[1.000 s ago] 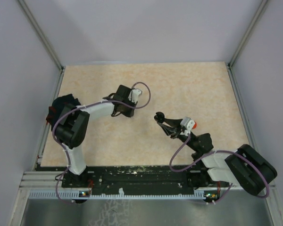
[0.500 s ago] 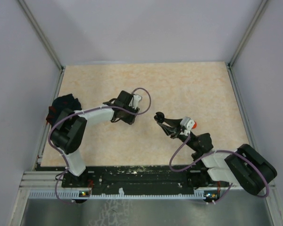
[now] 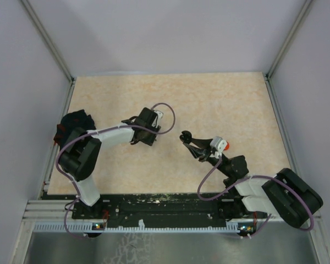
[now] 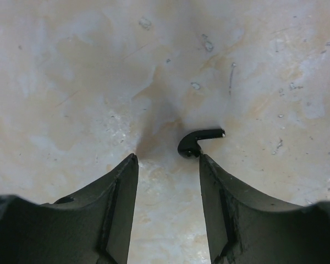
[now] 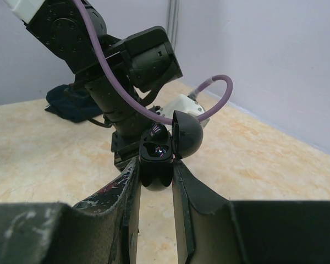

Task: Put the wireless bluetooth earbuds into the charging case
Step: Pick up the earbud from the center of the board.

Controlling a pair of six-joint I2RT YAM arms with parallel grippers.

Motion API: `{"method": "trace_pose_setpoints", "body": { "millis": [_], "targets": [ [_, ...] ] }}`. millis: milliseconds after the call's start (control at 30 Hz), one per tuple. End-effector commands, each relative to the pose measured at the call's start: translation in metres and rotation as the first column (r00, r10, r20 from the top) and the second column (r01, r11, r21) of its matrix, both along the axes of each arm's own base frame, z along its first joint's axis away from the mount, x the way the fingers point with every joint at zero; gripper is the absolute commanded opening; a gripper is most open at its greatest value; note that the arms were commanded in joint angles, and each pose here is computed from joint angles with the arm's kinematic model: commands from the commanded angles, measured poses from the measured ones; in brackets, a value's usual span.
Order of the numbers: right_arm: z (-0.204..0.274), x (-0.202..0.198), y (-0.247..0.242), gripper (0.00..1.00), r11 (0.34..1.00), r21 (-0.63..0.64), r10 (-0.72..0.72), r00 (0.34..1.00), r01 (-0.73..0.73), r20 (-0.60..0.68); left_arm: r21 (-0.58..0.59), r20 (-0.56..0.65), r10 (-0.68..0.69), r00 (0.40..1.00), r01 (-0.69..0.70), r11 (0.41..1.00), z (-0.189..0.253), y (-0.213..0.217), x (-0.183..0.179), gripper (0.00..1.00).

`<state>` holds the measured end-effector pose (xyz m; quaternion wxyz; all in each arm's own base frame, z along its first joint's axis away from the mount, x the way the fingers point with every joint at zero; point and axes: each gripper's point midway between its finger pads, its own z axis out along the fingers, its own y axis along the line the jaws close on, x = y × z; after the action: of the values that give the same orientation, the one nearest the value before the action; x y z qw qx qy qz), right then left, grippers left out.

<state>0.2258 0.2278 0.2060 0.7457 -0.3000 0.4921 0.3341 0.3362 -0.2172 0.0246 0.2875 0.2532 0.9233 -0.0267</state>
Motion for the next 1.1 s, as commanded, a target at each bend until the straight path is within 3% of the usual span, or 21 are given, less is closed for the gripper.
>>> {"method": "trace_pose_setpoints", "body": {
  "millis": [0, 533, 700, 867, 1067],
  "targets": [
    [0.019, -0.002, 0.000, 0.00, 0.999, 0.042, 0.003, 0.998, -0.005, 0.056, 0.053, 0.031, 0.072, 0.997, -0.073, 0.996, 0.008, 0.018, 0.001, 0.54],
    [0.019, -0.001, -0.001, 0.00, 0.999, 0.041, 0.002, 0.999, -0.004, 0.055, -0.021, 0.086, 0.227, 0.970, -0.226, 0.974, 0.023, 0.037, 0.021, 0.54],
    [0.019, -0.002, 0.000, 0.00, 0.999, 0.041, 0.004, 0.999, -0.006, 0.054, -0.132, 0.044, 0.248, 0.968, -0.241, 0.962, 0.040, 0.018, 0.014, 0.55],
    [0.018, -0.001, 0.000, 0.00, 0.999, 0.041, 0.005, 0.999, -0.007, 0.051, -0.176, 0.068, 0.241, 0.968, -0.226, 0.958, 0.051, -0.004, 0.010, 0.61],
    [0.018, -0.001, 0.000, 0.00, 0.999, 0.039, 0.005, 0.999, -0.007, 0.051, -0.110, 0.083, 0.258, 0.963, -0.249, 0.962, 0.037, -0.006, 0.015, 0.74]
  ]
}}
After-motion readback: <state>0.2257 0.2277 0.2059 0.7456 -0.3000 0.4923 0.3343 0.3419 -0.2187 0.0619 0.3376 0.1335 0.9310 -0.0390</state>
